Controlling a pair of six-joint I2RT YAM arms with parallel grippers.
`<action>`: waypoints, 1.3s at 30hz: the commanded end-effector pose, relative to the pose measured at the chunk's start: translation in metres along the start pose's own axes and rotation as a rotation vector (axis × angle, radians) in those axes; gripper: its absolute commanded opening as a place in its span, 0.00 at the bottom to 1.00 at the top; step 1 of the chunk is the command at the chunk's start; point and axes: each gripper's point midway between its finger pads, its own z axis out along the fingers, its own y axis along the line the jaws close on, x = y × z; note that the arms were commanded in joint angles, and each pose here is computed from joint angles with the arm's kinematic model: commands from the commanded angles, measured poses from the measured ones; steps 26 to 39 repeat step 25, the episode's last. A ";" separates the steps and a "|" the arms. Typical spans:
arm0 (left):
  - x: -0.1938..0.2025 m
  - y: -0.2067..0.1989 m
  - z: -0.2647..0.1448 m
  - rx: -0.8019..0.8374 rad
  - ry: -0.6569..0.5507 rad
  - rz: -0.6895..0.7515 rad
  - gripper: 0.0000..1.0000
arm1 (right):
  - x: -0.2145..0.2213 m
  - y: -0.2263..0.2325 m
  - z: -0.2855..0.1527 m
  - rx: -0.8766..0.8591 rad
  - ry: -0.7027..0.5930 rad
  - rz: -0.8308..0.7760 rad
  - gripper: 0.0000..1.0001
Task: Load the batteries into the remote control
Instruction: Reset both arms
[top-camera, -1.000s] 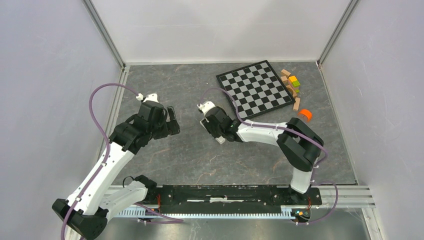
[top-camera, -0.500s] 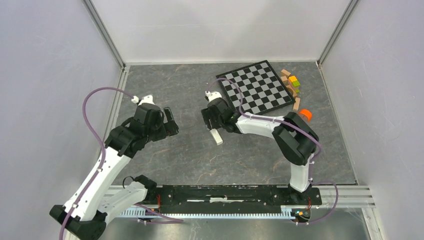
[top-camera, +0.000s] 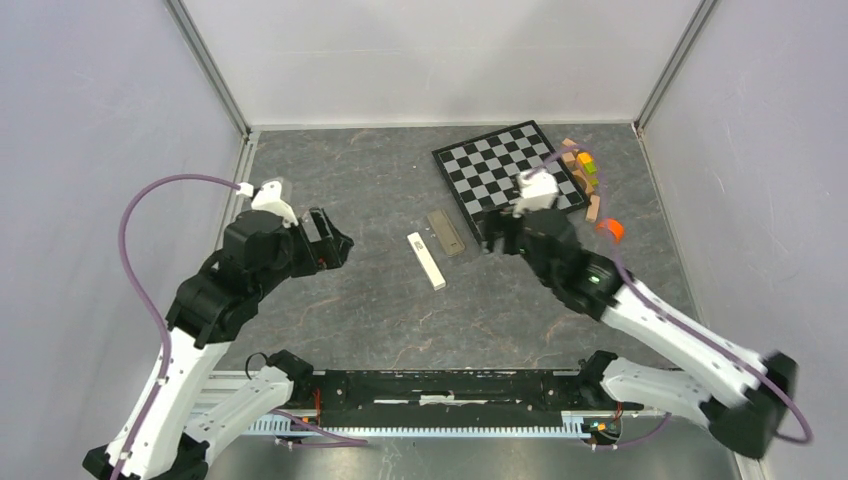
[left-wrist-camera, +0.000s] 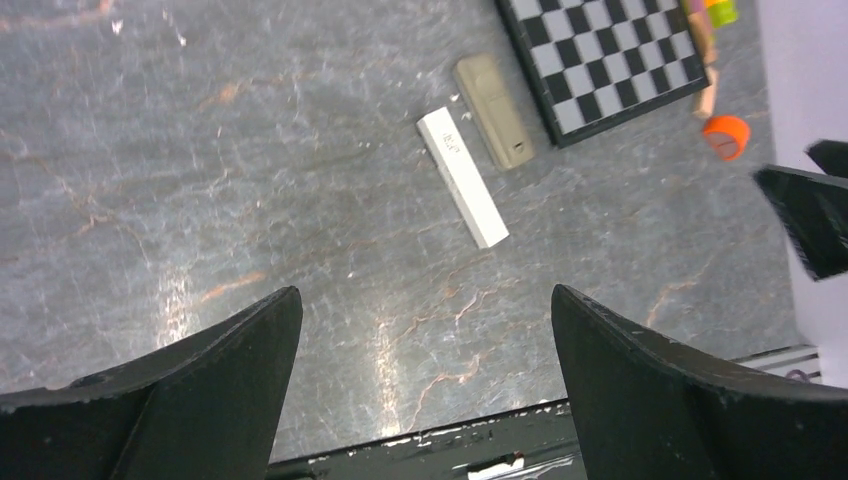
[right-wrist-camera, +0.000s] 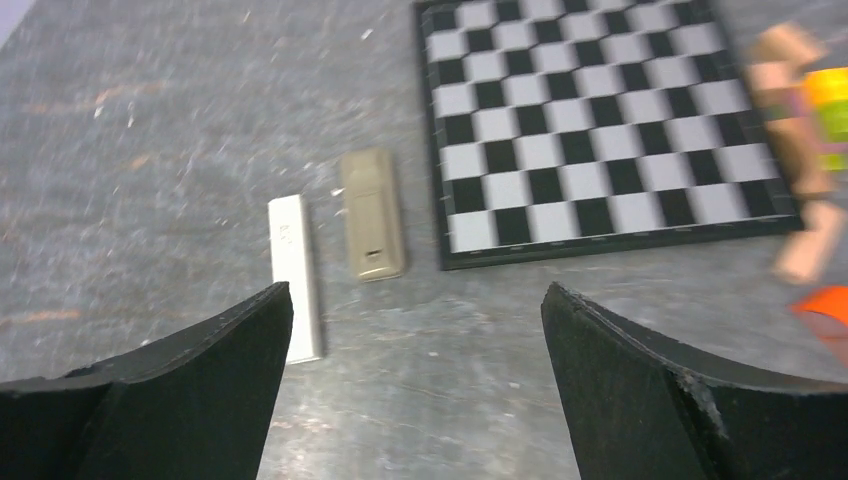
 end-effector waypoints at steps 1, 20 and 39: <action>-0.030 -0.013 -0.029 0.075 -0.094 0.069 1.00 | -0.020 -0.067 -0.058 0.215 -0.081 -0.063 0.98; -0.079 0.007 -0.117 0.037 -0.363 0.067 1.00 | -0.127 -0.191 -0.261 0.480 -0.533 0.192 0.98; -0.080 0.013 -0.121 0.015 -0.379 0.043 1.00 | -0.125 -0.191 -0.262 0.475 -0.539 0.202 0.98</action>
